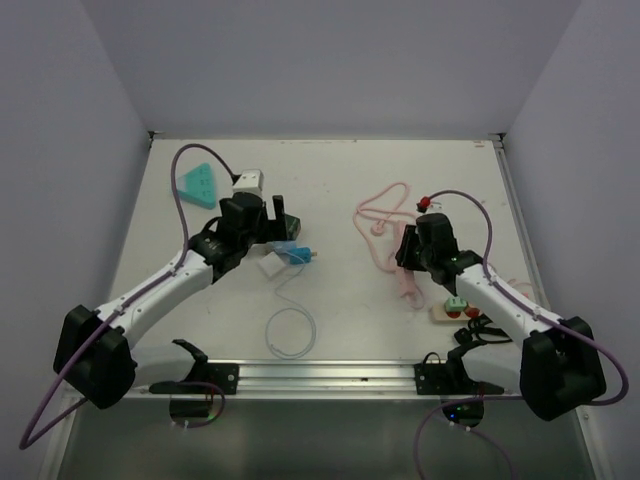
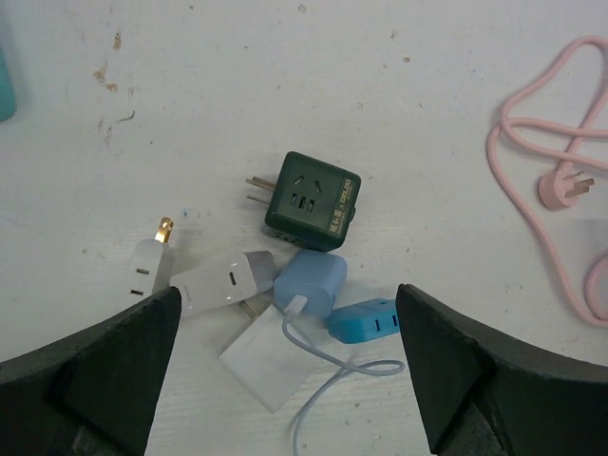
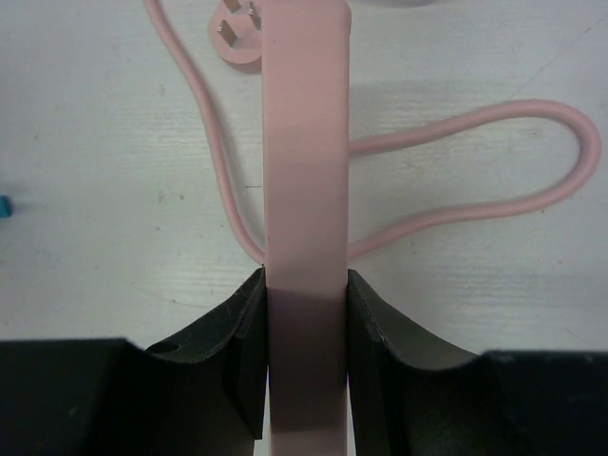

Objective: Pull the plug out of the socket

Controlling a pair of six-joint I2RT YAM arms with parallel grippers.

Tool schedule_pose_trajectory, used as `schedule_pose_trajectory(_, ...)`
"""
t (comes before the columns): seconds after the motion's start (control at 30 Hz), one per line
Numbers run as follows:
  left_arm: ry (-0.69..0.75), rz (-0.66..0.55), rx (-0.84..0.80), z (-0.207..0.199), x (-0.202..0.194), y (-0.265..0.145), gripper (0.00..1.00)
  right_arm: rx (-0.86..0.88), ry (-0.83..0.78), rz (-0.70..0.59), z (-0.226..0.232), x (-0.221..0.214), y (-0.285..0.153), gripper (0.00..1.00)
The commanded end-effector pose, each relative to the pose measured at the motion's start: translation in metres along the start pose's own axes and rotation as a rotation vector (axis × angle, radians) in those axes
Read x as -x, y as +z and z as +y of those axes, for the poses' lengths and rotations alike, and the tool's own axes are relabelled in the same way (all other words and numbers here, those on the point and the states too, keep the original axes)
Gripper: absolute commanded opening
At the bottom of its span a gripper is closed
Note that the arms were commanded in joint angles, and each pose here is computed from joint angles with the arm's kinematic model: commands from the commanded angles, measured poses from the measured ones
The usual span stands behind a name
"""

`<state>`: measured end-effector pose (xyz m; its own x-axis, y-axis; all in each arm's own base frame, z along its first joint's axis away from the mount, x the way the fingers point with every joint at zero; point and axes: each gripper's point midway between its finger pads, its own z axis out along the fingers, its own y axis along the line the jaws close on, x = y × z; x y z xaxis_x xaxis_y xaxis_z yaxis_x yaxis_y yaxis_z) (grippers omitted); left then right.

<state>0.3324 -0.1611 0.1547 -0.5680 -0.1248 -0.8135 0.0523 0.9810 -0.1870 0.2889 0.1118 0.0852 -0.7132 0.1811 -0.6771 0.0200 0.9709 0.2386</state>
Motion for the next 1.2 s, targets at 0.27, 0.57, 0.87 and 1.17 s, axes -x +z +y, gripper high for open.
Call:
schedule_pose_trajectory(0.27, 0.059, -0.285, 0.184, 0.062, 0.054, -0.074, 1.0, -0.205, 0.141, 0.104, -0.039, -0.01, 0.042, 0.0)
schedule_pose_trajectory(0.57, 0.081, -0.343, 0.349, 0.108, 0.029, -0.088, 0.99, -0.212, 0.072, 0.164, -0.021, 0.029, 0.122, 0.0)
schedule_pose_trajectory(0.87, 0.093, -0.354, 0.423, 0.119, 0.031, -0.087, 1.0, 0.03, -0.104, 0.212, 0.09, 0.055, 0.208, 0.0)
schedule_pose_trajectory(1.17, 0.092, -0.361, 0.423, 0.119, 0.032, -0.088, 1.0, 0.349, -0.182, 0.041, 0.241, 0.105, 0.215, 0.14)
